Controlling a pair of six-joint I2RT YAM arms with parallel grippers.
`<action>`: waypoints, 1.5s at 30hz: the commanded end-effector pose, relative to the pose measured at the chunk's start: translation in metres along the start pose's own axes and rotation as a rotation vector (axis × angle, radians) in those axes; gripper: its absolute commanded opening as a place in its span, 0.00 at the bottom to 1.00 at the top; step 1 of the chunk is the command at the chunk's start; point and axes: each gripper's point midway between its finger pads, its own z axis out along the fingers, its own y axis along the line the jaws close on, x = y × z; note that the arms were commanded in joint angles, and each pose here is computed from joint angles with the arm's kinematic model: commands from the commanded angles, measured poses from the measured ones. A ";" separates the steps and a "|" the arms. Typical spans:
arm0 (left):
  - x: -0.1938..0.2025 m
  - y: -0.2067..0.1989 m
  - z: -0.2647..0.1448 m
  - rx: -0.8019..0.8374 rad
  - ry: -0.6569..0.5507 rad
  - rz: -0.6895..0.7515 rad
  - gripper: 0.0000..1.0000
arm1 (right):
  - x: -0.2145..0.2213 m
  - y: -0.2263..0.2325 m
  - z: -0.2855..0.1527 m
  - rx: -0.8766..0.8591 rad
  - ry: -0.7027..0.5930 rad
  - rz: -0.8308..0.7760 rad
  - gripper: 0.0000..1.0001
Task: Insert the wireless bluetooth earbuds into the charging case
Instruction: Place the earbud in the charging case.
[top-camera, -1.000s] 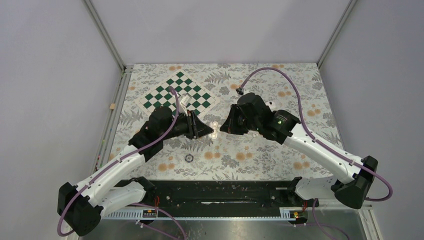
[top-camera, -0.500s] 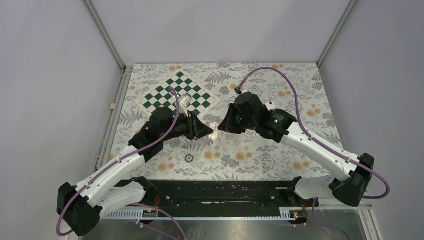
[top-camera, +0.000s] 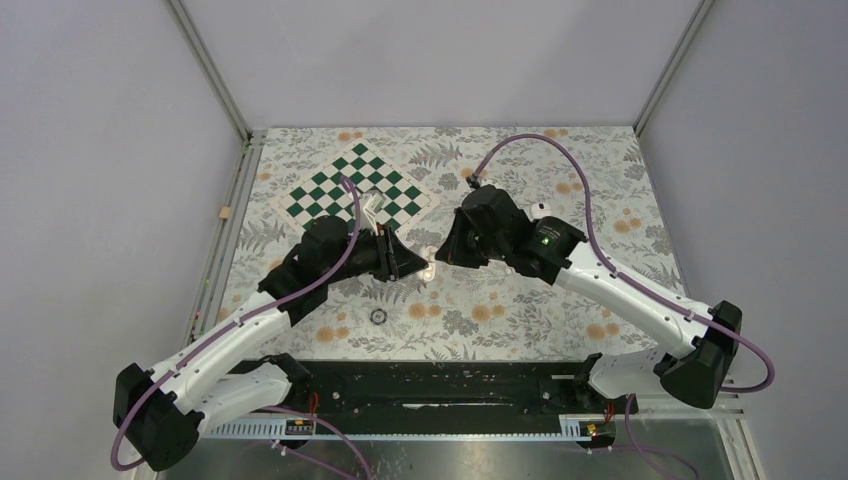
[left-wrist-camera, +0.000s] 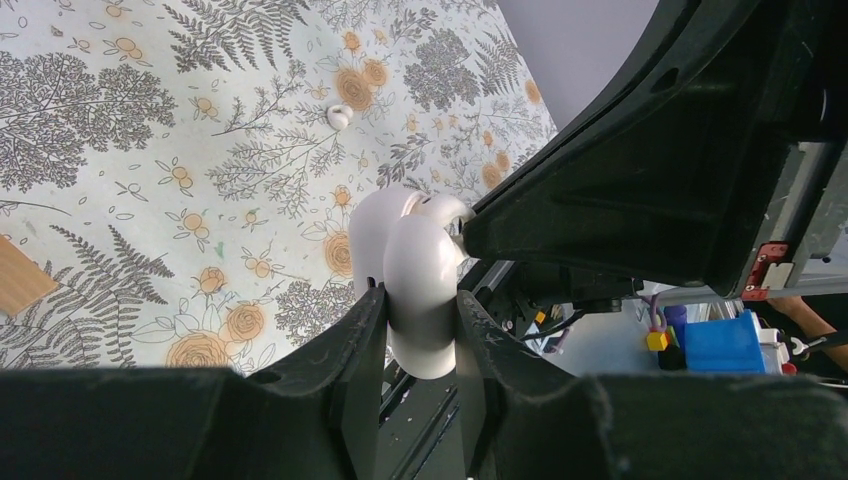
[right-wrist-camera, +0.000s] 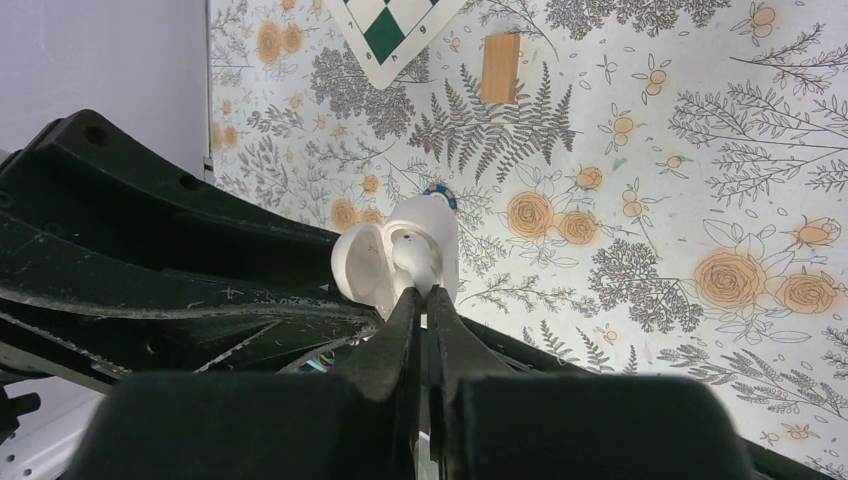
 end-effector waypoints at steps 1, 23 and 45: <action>-0.016 -0.024 -0.005 0.075 -0.056 0.052 0.23 | -0.011 -0.004 0.001 0.073 -0.058 -0.020 0.00; -0.008 -0.029 0.001 0.079 -0.026 0.058 0.23 | -0.004 0.008 0.014 0.061 -0.031 -0.027 0.09; 0.000 -0.017 0.003 0.030 -0.010 0.046 0.23 | -0.004 0.019 -0.001 -0.021 -0.043 -0.010 0.32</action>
